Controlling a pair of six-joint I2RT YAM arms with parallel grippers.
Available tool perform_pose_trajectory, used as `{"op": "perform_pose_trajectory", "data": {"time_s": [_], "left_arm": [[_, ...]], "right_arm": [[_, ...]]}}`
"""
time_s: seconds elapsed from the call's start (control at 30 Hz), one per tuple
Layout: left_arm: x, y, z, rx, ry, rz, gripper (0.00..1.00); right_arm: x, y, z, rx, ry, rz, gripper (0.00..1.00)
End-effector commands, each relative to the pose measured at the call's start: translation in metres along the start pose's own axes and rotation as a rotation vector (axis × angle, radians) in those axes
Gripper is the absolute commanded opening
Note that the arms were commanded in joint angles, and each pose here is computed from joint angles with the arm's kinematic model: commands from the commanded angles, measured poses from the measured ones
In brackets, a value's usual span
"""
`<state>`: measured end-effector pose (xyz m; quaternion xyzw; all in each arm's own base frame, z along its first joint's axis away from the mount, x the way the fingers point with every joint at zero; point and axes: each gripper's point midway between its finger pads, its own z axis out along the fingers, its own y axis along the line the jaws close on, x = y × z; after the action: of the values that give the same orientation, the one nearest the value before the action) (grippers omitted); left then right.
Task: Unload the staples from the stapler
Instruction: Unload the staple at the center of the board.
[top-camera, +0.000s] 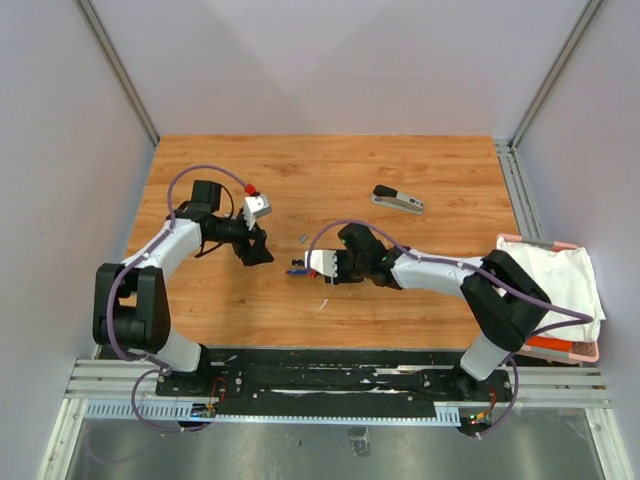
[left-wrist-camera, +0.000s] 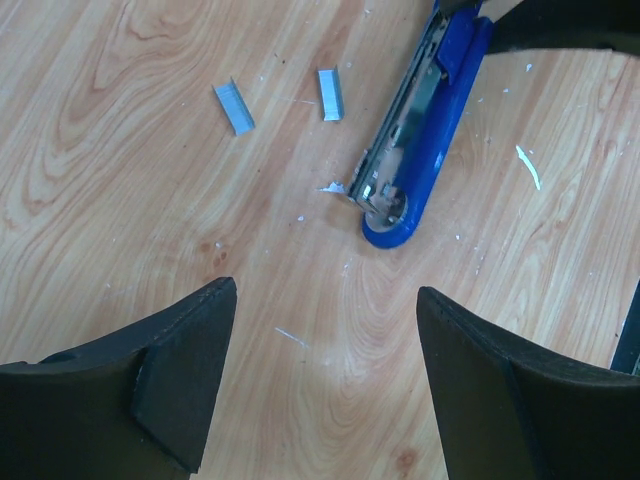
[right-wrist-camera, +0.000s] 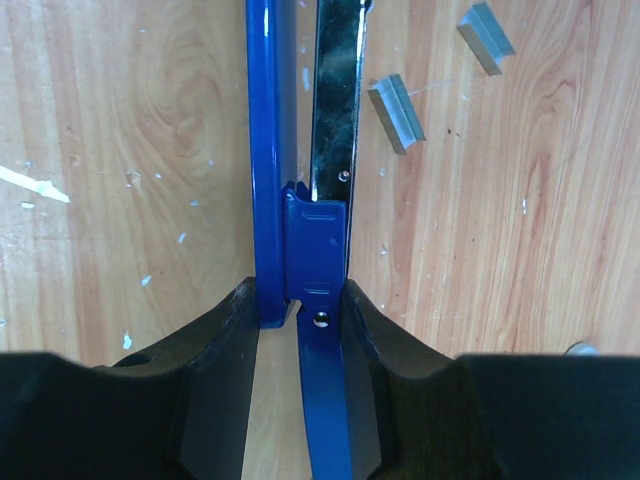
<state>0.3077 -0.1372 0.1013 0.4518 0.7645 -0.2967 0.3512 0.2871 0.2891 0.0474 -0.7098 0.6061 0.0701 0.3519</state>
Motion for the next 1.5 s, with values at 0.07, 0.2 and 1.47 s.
{"op": "perform_pose_trajectory", "data": {"time_s": [0.07, 0.2, 1.47], "left_arm": [[-0.009, 0.000, 0.009, 0.066, -0.026, -0.011, 0.77], [-0.008, -0.006, 0.018, 0.097, -0.013, 0.007, 0.77], [0.041, -0.017, 0.062, 0.204, 0.239, 0.044, 0.45]], "right_arm": [[-0.036, -0.029, -0.005, 0.252, -0.062, -0.179, 0.01], [-0.038, -0.028, 0.000, 0.302, -0.047, -0.216, 0.01], [-0.053, -0.017, 0.017, 0.512, 0.024, -0.475, 0.05]]}}
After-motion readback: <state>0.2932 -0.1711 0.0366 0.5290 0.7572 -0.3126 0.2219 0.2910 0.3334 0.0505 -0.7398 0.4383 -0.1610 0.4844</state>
